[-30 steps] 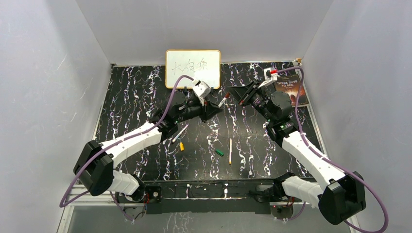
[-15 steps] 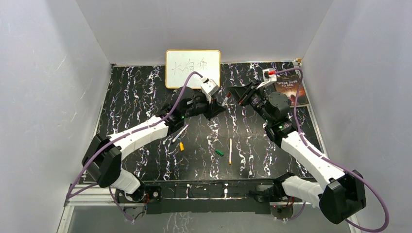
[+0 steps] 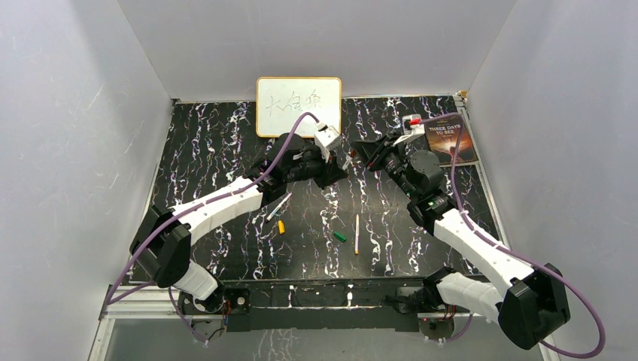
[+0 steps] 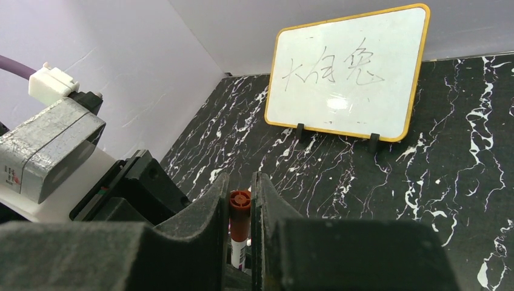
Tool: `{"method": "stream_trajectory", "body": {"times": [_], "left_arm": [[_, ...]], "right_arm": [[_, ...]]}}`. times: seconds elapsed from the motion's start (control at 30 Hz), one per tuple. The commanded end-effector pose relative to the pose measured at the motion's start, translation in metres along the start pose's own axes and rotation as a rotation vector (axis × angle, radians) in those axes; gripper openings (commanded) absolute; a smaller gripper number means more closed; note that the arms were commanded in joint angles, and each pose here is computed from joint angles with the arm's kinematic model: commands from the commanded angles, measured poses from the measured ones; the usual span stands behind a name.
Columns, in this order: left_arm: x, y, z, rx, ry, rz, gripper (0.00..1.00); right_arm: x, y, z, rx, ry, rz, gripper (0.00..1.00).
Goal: Insert the pens into the pen caps
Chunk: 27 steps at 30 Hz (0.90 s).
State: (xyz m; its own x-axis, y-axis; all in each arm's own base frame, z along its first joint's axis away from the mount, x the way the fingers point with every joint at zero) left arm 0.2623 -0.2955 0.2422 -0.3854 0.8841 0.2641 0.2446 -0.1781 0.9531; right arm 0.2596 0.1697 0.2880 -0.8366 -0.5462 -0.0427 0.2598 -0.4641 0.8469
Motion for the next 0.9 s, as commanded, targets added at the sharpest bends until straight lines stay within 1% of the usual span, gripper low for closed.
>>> {"method": "stream_trajectory", "body": {"times": [0.0, 0.33, 0.63, 0.87], "left_arm": [[0.043, 0.157, 0.0, -0.203, 0.089, -0.598, 0.0], [0.046, 0.177, 0.004, -0.202, 0.084, -0.678, 0.0], [0.058, 0.196, 0.012, -0.218, 0.1, -0.739, 0.0], [0.056, 0.206, 0.016, -0.222, 0.088, -0.763, 0.0]], "right_arm": [[0.042, -0.111, -0.012, -0.074, 0.0, 0.57, 0.0], [0.05, -0.144, -0.011, -0.087, -0.017, 0.643, 0.0], [0.062, -0.162, -0.02, -0.095, -0.058, 0.696, 0.0], [0.067, -0.173, -0.022, -0.092, -0.066, 0.736, 0.0]]}}
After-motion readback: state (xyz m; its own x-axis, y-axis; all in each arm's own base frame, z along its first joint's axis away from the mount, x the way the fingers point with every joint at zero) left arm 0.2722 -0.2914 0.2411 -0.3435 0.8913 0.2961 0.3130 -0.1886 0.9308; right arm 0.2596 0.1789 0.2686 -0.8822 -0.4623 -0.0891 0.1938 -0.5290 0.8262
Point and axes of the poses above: each gripper's point midway between its finger pads, its own x axis back along the fingers, its own z axis along the line the jaws close on, y = z × x, the point moved 8 cm from there along x, back along the fingers, and after that the axes turned 2 degrees about -x, right-handed, at the moved point
